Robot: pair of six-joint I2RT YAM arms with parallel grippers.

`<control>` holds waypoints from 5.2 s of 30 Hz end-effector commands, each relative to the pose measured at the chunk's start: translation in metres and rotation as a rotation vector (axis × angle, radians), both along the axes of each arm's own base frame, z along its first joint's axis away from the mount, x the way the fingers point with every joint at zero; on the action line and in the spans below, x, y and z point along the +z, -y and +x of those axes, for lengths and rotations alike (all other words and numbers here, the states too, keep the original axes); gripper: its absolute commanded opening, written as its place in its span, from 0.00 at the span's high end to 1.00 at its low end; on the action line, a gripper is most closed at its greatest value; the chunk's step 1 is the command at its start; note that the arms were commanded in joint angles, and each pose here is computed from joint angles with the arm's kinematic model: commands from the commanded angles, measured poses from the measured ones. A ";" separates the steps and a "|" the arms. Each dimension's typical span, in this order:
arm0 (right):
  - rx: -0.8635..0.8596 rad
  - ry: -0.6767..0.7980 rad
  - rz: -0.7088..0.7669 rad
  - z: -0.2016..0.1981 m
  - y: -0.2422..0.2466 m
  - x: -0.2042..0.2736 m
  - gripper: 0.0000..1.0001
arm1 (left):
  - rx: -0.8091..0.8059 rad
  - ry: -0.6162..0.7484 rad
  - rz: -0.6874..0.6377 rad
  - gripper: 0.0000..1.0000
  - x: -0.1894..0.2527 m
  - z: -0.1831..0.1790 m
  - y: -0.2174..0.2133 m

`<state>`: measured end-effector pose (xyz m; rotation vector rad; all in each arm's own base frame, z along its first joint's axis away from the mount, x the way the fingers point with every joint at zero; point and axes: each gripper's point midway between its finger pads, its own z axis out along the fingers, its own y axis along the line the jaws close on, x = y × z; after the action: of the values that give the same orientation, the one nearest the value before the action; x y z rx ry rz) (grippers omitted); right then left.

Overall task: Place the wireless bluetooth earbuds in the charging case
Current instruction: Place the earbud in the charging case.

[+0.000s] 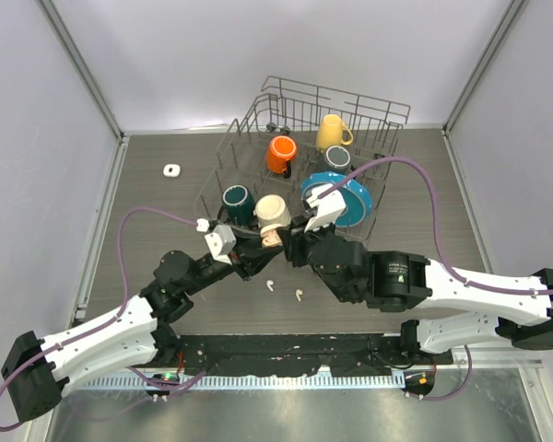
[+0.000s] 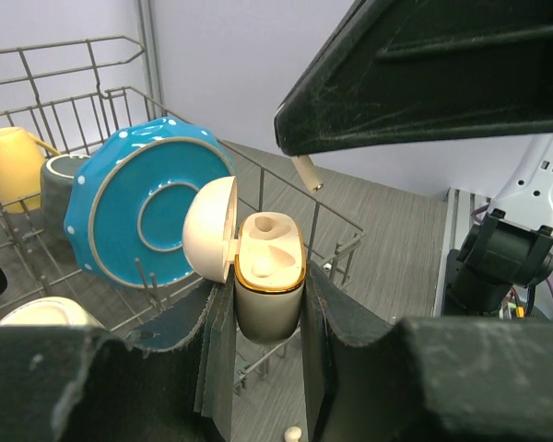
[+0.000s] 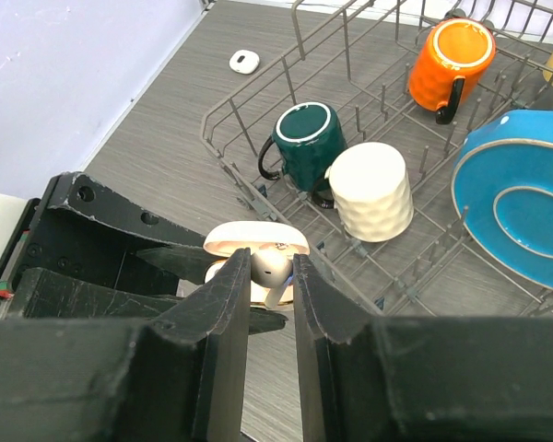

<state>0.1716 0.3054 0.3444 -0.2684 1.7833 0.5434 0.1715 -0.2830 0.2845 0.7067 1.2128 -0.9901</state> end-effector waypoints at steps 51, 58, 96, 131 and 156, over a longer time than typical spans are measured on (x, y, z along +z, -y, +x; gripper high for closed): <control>0.055 0.084 -0.032 0.000 -0.007 -0.022 0.99 | 0.013 0.029 -0.204 1.00 0.055 -0.002 -0.008; 0.052 0.083 -0.034 0.000 -0.004 -0.024 0.99 | 0.037 0.023 -0.221 1.00 0.057 0.003 -0.009; 0.079 0.065 -0.050 -0.004 -0.006 -0.020 0.99 | 0.062 0.020 -0.237 1.00 0.057 0.006 -0.012; 0.088 0.054 -0.160 -0.003 -0.003 0.002 0.99 | -0.001 0.074 -0.125 1.00 0.038 -0.010 -0.011; 0.125 0.041 -0.126 -0.008 -0.004 0.019 0.99 | 0.008 0.079 -0.096 1.00 0.033 -0.007 -0.009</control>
<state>0.1659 0.3099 0.3459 -0.5051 1.7789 0.4638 0.1630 -0.2773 0.2991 0.6800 1.1529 -1.0195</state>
